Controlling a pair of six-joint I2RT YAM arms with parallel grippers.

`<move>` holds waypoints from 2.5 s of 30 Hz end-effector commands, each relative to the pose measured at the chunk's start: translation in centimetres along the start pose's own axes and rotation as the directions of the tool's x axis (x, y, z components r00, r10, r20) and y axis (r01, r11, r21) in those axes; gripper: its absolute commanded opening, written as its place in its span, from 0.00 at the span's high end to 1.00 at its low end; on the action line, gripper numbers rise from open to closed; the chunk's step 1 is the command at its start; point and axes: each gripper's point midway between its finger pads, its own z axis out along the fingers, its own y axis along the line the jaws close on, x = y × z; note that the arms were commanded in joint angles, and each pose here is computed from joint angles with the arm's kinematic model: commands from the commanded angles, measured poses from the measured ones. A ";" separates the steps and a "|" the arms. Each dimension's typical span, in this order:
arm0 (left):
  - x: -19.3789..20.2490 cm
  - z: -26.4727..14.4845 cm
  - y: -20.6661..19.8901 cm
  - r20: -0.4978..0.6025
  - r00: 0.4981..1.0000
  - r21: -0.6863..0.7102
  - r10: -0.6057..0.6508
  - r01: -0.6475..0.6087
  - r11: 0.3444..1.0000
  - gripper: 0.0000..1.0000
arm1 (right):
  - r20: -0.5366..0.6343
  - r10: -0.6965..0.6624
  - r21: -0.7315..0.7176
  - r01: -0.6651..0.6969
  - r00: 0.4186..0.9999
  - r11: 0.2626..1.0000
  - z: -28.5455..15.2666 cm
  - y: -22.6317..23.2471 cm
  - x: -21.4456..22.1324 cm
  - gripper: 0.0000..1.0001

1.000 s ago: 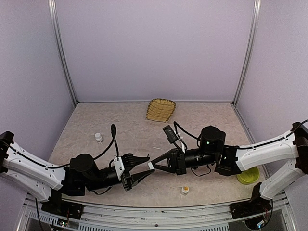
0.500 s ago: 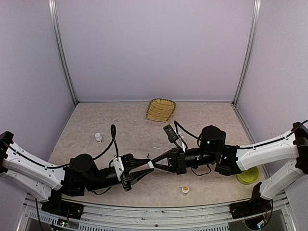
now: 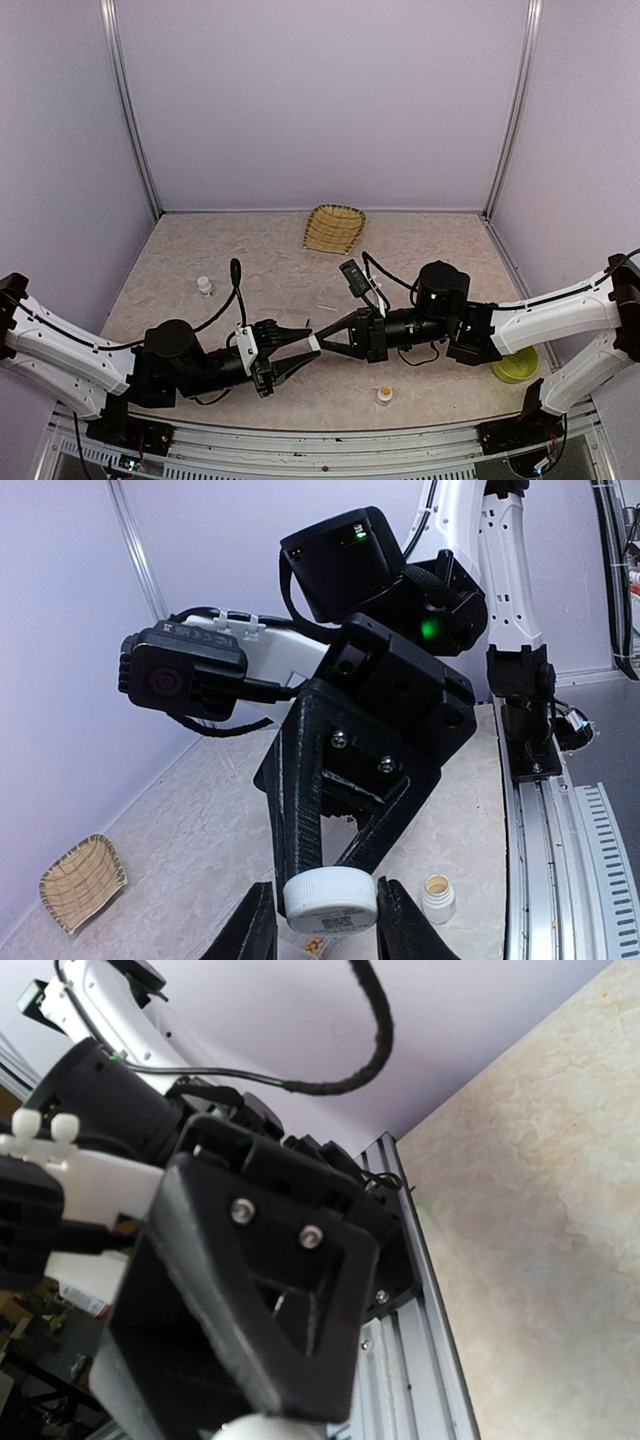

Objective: Sort the pills into containers

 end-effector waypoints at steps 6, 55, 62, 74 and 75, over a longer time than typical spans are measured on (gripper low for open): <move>-0.1 -0.2 0.3 0.008 1.000 -0.017 -0.015 0.015 1.000 0.64 | -0.009 0.004 0.008 -0.004 1.000 1.000 -0.4 -0.5 0.7 1.00; 1.9 -1.0 0.6 -0.103 0.988 -0.043 -0.112 0.108 0.993 0.86 | -0.012 -0.125 0.314 0.122 0.992 0.942 -7.4 -4.2 1.5 0.20; 2.9 -1.1 0.0 -0.174 0.969 -0.026 -0.174 0.172 0.985 0.88 | -0.018 -0.065 0.429 0.066 0.998 0.901 -10.9 -6.1 5.0 0.18; 2.4 -1.2 -0.1 -0.173 0.966 -0.031 -0.194 0.192 0.981 0.88 | -0.054 0.202 0.530 -0.144 0.978 0.836 -14.0 -7.6 11.6 0.23; 2.4 -1.2 0.0 -0.174 0.965 -0.034 -0.195 0.191 0.981 0.88 | -0.057 0.218 0.535 -0.155 0.974 0.831 -14.1 -7.6 12.0 0.23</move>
